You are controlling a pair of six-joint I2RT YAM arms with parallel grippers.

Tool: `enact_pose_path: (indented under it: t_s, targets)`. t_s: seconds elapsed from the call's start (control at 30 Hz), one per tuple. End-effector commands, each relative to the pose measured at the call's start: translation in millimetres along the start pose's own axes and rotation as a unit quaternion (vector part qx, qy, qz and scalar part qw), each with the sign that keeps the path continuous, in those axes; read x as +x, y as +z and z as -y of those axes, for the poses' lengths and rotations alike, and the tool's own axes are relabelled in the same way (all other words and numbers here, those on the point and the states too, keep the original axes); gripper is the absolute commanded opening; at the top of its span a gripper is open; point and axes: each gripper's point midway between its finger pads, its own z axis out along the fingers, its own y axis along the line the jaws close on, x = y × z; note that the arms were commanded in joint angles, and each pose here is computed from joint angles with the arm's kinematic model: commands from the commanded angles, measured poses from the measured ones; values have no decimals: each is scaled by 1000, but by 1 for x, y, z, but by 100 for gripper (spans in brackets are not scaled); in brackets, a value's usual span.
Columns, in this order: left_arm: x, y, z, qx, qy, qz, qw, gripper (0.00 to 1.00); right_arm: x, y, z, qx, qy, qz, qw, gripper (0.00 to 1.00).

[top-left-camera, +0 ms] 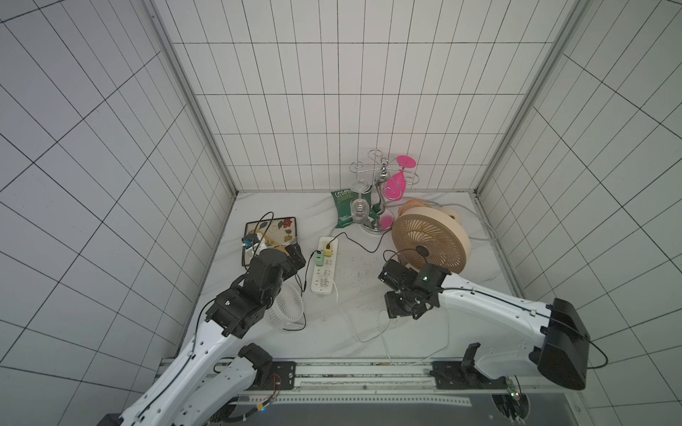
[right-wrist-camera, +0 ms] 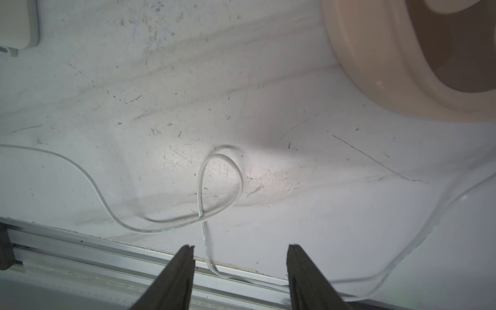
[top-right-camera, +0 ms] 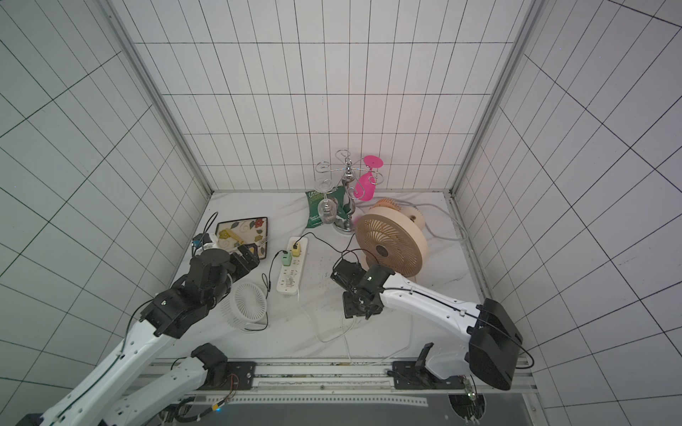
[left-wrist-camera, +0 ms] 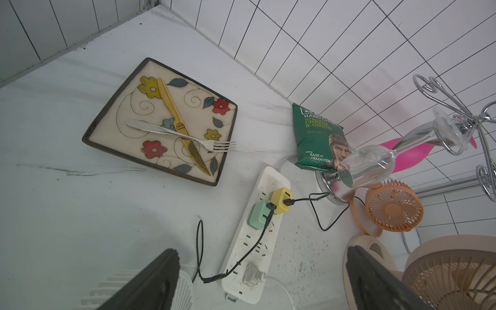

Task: Unplug the desk fan from the power strip
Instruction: Adjust the plug at the center of the board.

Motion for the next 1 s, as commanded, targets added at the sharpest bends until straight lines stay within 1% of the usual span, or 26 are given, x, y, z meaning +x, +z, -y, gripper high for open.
enact_pose_path:
  t_s: [0.0,0.13,0.23,0.43,0.57,0.6,0.67,0.77,0.83,0.93,0.97]
  targets:
    - [-1,-8,0,1,-14,-11,1000,99,-12,20,-17,-26,15,8,1000,55]
    - [3,-10,-5,-9,-15,-23,1000,99,-13,36,-7,10,2,3,1000,51]
    - [6,-12,-8,-7,-22,-25,999,99,-11,41,2,33,-2,1,999,47]
    - [11,-9,-10,-8,-36,-30,999,99,3,62,10,48,0,-30,998,43]
    - [12,-4,-4,-6,-37,-36,999,99,6,69,12,57,-4,-41,998,38]
    - [11,-3,-2,-8,-34,-37,999,99,5,70,13,59,-8,-41,997,36]
    - [9,-2,0,-11,-29,-37,999,99,1,71,14,67,-12,-33,997,28]
    - [5,-1,4,-12,-27,-35,999,99,-7,64,19,85,-21,-21,996,11]
    - [3,-1,6,-12,-27,-35,999,99,-17,52,23,97,-28,-3,995,1]
    - [2,-1,8,-10,-30,-35,999,99,-37,23,28,107,-43,28,993,0]
    - [3,-1,8,-10,-32,-36,999,99,-47,8,28,108,-51,44,992,0]
